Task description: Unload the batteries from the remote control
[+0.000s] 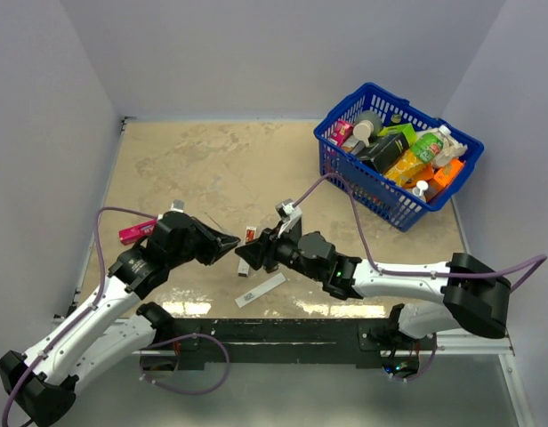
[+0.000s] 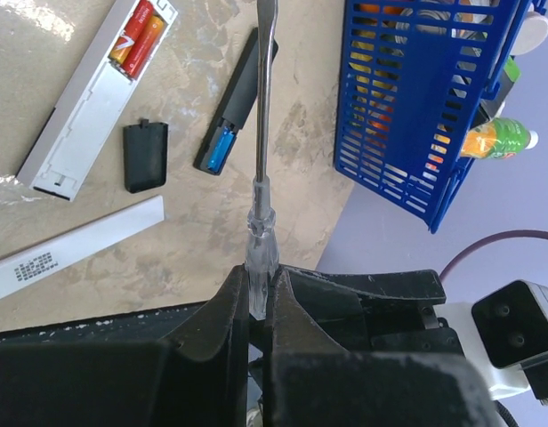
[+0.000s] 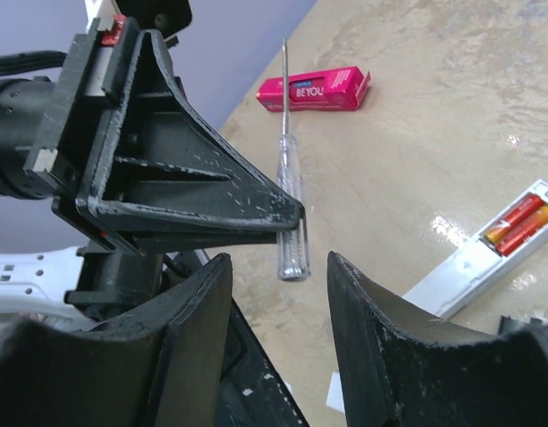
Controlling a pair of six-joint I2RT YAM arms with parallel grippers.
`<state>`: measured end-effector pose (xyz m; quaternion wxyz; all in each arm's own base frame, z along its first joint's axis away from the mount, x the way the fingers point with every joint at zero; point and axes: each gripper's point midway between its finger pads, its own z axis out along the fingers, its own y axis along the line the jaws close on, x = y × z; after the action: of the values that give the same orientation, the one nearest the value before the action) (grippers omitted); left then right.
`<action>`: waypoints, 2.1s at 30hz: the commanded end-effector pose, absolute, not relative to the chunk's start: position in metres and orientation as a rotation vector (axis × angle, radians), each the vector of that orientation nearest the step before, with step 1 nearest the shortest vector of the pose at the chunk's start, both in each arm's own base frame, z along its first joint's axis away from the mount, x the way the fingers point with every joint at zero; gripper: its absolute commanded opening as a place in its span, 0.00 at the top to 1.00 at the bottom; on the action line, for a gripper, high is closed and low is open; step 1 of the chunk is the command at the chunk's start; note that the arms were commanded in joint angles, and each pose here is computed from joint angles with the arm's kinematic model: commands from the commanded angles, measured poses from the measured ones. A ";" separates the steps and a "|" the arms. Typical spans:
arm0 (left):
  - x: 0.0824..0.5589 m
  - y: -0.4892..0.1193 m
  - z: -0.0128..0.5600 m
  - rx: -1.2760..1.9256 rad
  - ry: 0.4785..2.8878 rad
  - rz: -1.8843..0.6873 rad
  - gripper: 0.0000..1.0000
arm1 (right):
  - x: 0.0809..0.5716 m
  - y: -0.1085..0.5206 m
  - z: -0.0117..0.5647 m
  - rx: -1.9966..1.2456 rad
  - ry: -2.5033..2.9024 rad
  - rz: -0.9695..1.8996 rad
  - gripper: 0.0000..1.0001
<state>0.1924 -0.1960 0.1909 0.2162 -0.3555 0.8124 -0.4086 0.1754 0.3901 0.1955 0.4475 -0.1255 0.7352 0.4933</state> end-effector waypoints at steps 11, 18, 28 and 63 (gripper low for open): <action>0.191 -0.204 0.218 -0.924 2.177 -1.267 1.00 | 0.183 0.405 0.232 -0.256 1.713 1.247 0.85; 0.192 -0.203 0.221 -0.878 2.166 -1.261 0.81 | 0.183 0.392 0.230 -0.260 1.704 1.202 1.00; 0.203 -0.196 0.227 -0.660 2.188 -1.077 0.26 | 0.156 0.349 0.228 -0.527 1.709 1.074 1.00; 0.192 -0.240 0.201 -0.551 2.298 -1.332 0.92 | 0.147 0.320 0.222 -0.534 1.811 1.007 1.00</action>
<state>0.1911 -0.2359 0.1996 0.2136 -0.2036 0.8322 -0.4693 0.1412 0.3151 0.1970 0.4594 -0.2498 0.7568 0.3921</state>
